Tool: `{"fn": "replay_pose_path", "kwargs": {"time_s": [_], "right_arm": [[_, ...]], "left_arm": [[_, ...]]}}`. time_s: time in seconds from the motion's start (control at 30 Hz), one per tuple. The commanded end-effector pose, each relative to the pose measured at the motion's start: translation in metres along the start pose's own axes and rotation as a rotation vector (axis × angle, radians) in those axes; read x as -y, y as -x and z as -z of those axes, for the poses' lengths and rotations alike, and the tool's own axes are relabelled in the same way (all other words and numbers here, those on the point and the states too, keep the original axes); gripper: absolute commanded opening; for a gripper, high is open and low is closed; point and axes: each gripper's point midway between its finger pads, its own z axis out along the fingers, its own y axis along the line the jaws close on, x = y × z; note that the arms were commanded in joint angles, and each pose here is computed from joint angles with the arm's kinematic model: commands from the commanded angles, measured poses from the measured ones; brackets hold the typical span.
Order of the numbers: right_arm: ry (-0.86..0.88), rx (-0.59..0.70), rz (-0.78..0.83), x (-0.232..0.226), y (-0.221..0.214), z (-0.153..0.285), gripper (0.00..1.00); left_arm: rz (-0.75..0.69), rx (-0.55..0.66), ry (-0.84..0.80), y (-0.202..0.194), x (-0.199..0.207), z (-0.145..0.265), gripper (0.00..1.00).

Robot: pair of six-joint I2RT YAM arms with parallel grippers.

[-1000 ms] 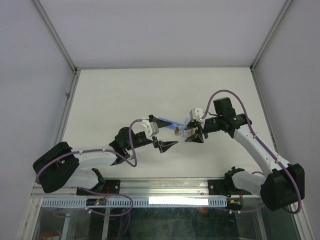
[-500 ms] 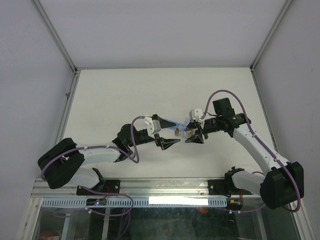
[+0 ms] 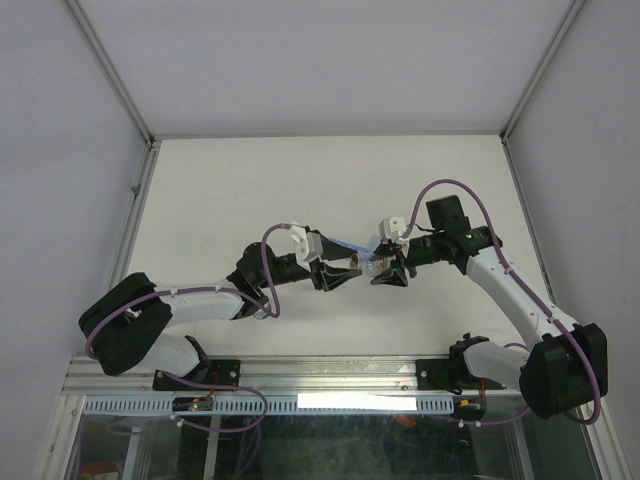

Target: Sort the pills into containers

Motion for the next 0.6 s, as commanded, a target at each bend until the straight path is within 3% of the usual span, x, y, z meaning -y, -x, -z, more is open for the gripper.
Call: {"fn": "replay_pose_path", "kwargs": {"time_s": [0.0, 0.1, 0.13, 0.33, 0.47, 0.5, 0.57], "right_arm": [[0.005, 0.039, 0.045, 0.003, 0.013, 0.001, 0.00], [-0.005, 0.033, 0.038, 0.005, 0.012, 0.002, 0.00], [-0.010, 0.029, 0.035, 0.006, 0.012, 0.002, 0.00], [-0.044, 0.008, 0.013, 0.015, 0.009, 0.002, 0.00], [-0.056, 0.004, 0.003, 0.018, 0.009, 0.002, 0.00], [-0.058, 0.005, 0.002, 0.018, 0.009, 0.002, 0.00], [-0.056, 0.008, -0.001, 0.017, 0.009, 0.002, 0.00]], "left_arm": [[0.023, 0.060, -0.028, 0.026, 0.000, -0.008, 0.21], [0.173, 0.055, 0.020, 0.031, -0.003, -0.009, 0.02], [0.244, 0.047, 0.061, 0.031, -0.008, -0.009, 0.00], [0.636, 0.070, 0.390, 0.025, -0.037, 0.000, 0.00], [0.780, 0.095, 0.458, 0.028, -0.034, -0.005, 0.00], [0.798, 0.094, 0.443, 0.031, -0.031, -0.007, 0.03], [0.802, 0.092, 0.400, 0.037, -0.025, -0.011, 0.23]]}}
